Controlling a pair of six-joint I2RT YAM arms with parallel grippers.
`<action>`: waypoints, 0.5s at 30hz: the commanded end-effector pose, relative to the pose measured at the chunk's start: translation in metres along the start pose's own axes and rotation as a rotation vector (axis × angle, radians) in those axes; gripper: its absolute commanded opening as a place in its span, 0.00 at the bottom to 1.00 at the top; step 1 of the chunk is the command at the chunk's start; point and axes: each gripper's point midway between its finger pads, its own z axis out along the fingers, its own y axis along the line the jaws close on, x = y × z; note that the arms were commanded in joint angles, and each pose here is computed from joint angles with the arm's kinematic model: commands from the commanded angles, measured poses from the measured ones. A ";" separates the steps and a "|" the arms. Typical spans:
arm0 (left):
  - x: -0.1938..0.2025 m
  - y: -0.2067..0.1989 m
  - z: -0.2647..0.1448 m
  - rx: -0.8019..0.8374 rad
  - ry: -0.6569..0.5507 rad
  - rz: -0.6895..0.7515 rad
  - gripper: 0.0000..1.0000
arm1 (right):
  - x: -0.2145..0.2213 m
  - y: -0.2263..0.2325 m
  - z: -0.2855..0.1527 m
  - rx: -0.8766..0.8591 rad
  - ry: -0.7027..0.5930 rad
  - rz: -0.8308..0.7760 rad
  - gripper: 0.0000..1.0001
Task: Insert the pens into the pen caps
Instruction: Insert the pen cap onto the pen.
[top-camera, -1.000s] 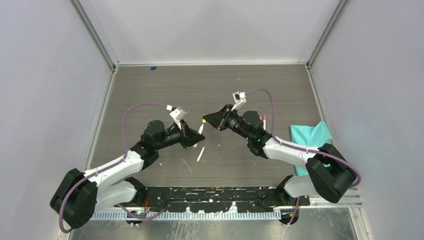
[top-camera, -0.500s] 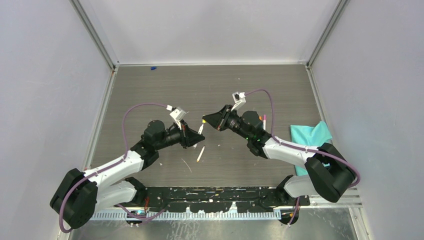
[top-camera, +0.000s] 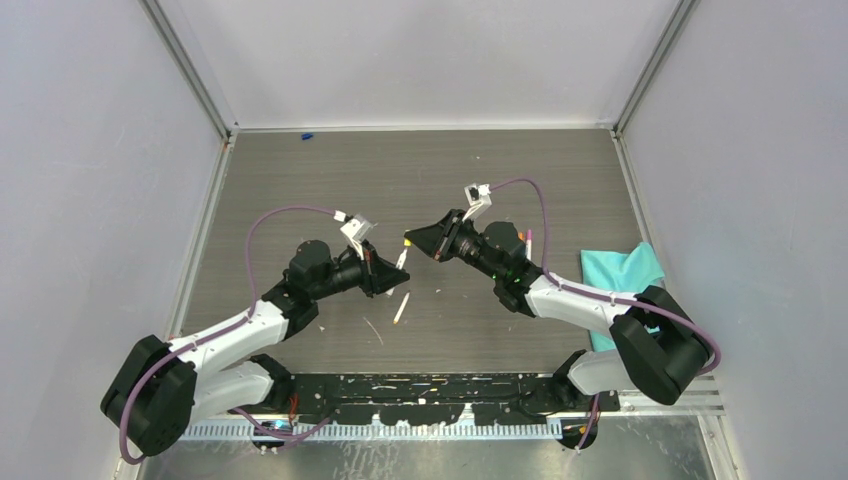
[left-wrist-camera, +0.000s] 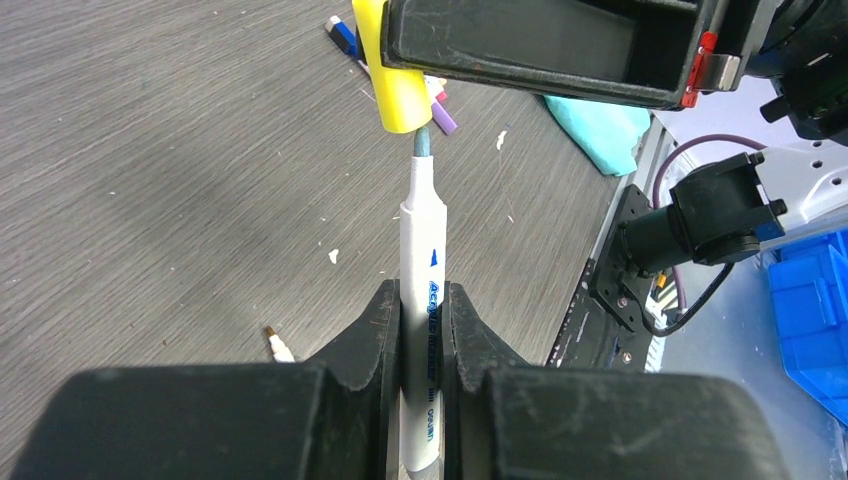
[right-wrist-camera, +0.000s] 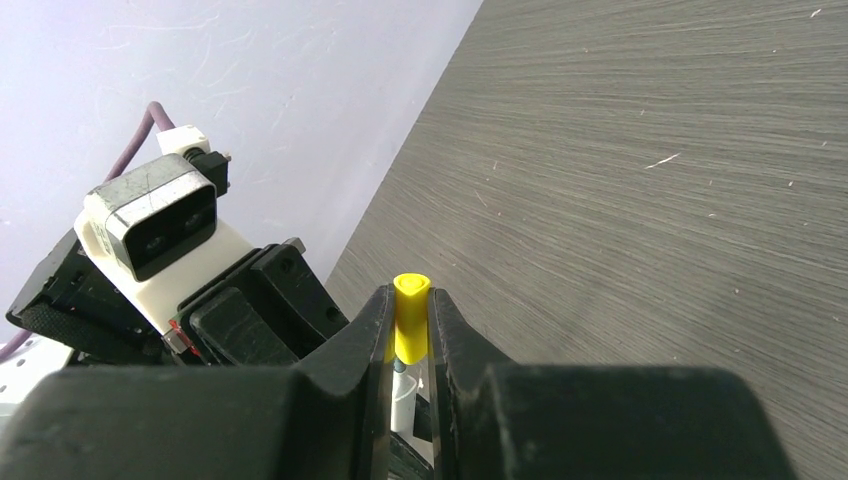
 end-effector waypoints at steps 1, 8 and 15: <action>-0.023 -0.007 0.003 0.014 -0.064 0.046 0.00 | -0.028 0.036 0.002 -0.107 -0.076 -0.019 0.01; -0.024 -0.004 0.003 -0.009 -0.072 0.042 0.00 | -0.025 0.036 0.001 -0.111 -0.063 -0.020 0.01; -0.028 -0.004 0.002 -0.011 -0.083 0.046 0.00 | -0.017 0.032 0.004 -0.109 -0.032 -0.021 0.01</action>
